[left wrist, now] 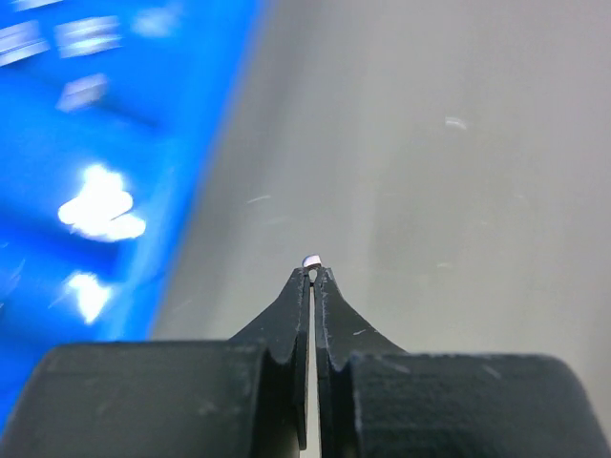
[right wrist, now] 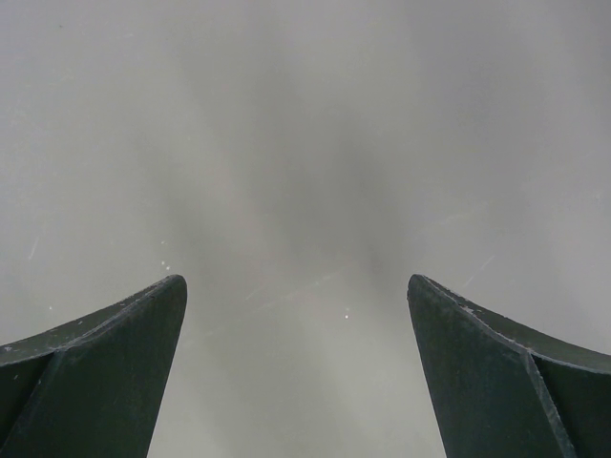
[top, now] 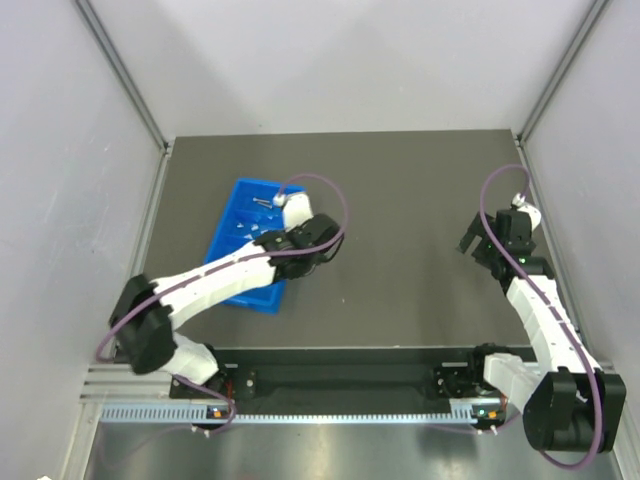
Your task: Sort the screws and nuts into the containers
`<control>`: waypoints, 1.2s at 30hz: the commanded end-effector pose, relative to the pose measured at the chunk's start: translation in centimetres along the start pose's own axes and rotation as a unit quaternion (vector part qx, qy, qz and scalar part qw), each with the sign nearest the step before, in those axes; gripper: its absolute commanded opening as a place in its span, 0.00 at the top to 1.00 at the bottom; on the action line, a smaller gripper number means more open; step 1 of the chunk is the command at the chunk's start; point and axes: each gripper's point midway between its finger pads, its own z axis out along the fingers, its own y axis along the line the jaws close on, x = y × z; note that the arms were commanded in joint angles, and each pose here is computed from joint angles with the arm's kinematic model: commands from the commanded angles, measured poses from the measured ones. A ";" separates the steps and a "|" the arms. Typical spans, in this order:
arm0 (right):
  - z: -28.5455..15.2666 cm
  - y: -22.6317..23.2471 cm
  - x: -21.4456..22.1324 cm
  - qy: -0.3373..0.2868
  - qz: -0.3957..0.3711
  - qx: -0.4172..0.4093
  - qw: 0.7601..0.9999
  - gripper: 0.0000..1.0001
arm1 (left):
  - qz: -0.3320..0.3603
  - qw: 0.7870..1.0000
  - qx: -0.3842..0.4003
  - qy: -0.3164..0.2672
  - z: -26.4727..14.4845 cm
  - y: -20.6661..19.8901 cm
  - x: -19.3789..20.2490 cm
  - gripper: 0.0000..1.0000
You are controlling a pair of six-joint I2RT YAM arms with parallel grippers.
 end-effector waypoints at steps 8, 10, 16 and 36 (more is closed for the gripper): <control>0.1 0.8 -0.5 -0.009 0.009 -0.022 1.000 0.00 | -0.184 0.954 -0.230 -0.056 -4.3 17.2 0.5 1.00; 0.3 0.9 -0.4 -0.005 0.009 -0.023 1.000 0.00 | -0.203 0.945 -0.248 -0.057 -4.1 18.5 1.3 1.00; 0.4 1.2 -0.3 -0.001 0.011 -0.029 1.000 0.00 | -0.199 0.941 -0.267 -0.055 -3.6 19.4 1.9 1.00; -3.6 6.3 -7.8 -0.104 0.012 -0.144 0.984 0.00 | -0.200 0.974 -0.066 -0.081 -3.4 18.2 -13.6 0.34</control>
